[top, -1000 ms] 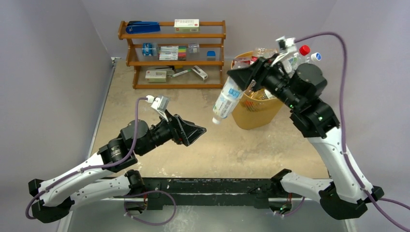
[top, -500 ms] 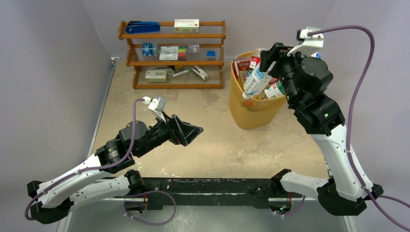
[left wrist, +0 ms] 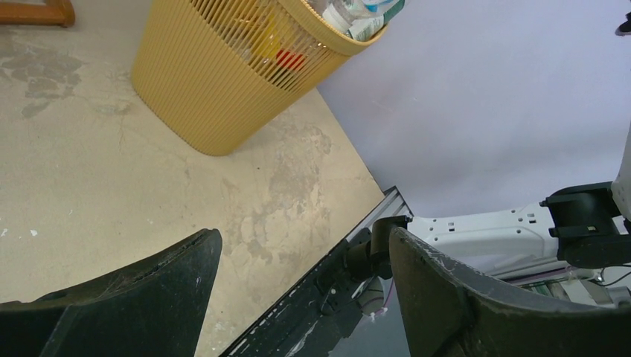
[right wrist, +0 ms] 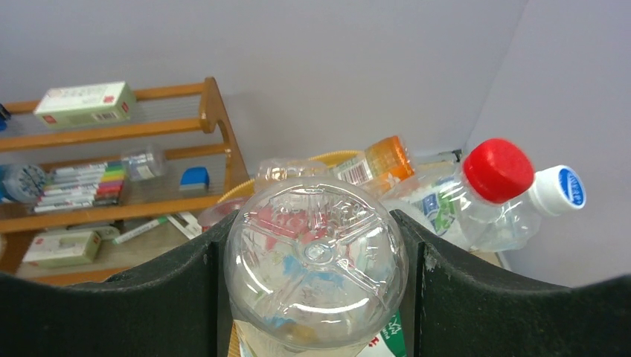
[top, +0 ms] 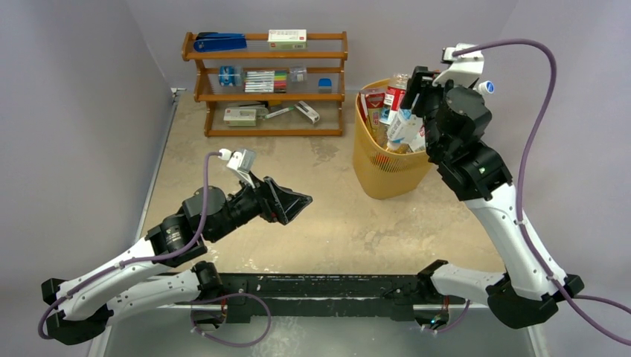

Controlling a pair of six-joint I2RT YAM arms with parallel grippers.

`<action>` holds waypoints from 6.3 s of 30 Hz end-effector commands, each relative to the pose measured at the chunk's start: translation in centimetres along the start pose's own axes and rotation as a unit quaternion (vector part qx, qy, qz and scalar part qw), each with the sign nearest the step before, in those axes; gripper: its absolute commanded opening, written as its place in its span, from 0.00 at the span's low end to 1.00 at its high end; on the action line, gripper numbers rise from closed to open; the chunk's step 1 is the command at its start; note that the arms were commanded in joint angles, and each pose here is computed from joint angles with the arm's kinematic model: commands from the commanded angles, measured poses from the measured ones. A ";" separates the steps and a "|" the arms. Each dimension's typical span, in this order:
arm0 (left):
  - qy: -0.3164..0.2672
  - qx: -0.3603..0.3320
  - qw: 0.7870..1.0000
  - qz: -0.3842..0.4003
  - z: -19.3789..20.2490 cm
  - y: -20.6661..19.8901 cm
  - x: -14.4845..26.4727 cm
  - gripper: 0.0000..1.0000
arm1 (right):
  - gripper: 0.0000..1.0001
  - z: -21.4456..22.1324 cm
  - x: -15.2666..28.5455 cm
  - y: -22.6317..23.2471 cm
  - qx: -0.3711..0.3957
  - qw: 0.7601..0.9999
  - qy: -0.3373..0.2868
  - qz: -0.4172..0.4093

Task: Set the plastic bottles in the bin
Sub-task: Place the plastic bottle in the trash bin, then reset both arms

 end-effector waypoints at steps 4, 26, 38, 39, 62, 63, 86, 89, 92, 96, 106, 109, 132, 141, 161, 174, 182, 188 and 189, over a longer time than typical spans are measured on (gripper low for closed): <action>-0.017 -0.002 1.000 -0.005 -0.3 0.3 0.4 0.83 | 0.44 1.7 -0.6 0.5 -0.005 1.000 -0.006 -0.023; -0.022 0.006 1.000 -0.013 -0.4 0.6 1.3 0.84 | 0.78 0.9 1.1 0.6 -0.014 0.998 0.017 -0.061; -0.030 0.005 0.999 -0.039 -0.9 1.3 2.4 0.84 | 0.86 -1.4 2.3 0.5 -0.045 0.997 0.010 -0.064; -0.030 0.003 0.998 -0.046 -0.9 1.5 2.4 0.84 | 0.88 -1.7 2.6 0.4 -0.053 0.996 0.009 -0.068; -0.010 -0.021 0.993 -0.117 0.1 3.2 0.9 0.84 | 1.00 1.6 2.5 0.1 -0.050 0.995 0.059 -0.061; -0.010 -0.021 0.993 -0.118 0.1 3.3 0.9 0.84 | 1.00 1.4 2.7 0.0 -0.055 0.995 0.056 -0.061; 0.014 -0.029 0.996 -0.089 0.5 2.2 -1.2 0.84 | 1.00 1.4 11.7 -12.7 -0.171 0.960 -0.011 0.220; 0.016 -0.031 0.996 -0.083 0.5 2.0 -1.3 0.84 | 1.00 2.6 13.1 -14.4 -0.192 0.952 -0.019 0.239; 0.017 -0.031 0.996 -0.077 0.5 1.9 -1.3 0.84 | 1.00 3.9 14.0 -15.8 -0.207 0.944 -0.022 0.256; 0.017 -0.027 0.997 -0.070 0.7 1.8 -1.3 0.84 | 1.00 7.9 13.3 -16.1 -0.192 0.941 0.003 0.278; -0.001 -0.014 0.998 -0.061 0.3 1.7 -0.1 0.84 | 1.00 11.8 12.1 -15.4 -0.240 0.929 0.023 0.280; -0.004 -0.013 0.998 -0.060 0.5 1.8 -0.3 0.84 | 1.00 14.5 11.5 -15.1 -0.248 0.929 0.042 0.270; -0.028 -0.032 0.976 -0.212 1.6 6.4 0.7 0.93 | 1.00 30.9 9.2 -9.7 -0.316 0.905 0.266 0.108; 0.011 -0.063 0.972 -0.227 3.4 6.9 -2.0 0.99 | 1.00 31.2 9.1 -8.9 -0.306 0.910 0.272 0.060; -0.004 -0.083 0.961 -0.264 4.0 8.7 -4.6 0.99 | 1.00 32.3 4.8 -6.6 -0.235 0.939 0.250 0.019; -0.014 -0.080 0.948 -0.308 3.9 12.6 -3.9 0.99 | 1.00 32.7 0.5 -7.0 -0.219 0.945 0.243 0.013; -0.030 -0.088 0.933 -0.347 3.7 14.0 -4.3 0.99 | 1.00 32.2 -1.6 -8.3 -0.185 0.949 0.254 0.016; -0.036 -0.087 0.925 -0.368 4.3 14.8 -4.5 0.99 | 1.00 30.9 0.2 -10.7 -0.181 0.952 0.239 0.064; -0.037 -0.086 0.919 -0.382 4.5 15.1 -4.4 0.99 | 1.00 30.4 0.5 -11.0 -0.182 0.954 0.230 0.065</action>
Point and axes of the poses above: each gripper's point midway between its finger pads, its own x axis back along the fingers, its own y axis along the line the jaws close on, z = x × y, the point moved 6 cm from there along x, back along the fingers, and after that the axes turned 15 degrees about -x, right-handed, at the moved point
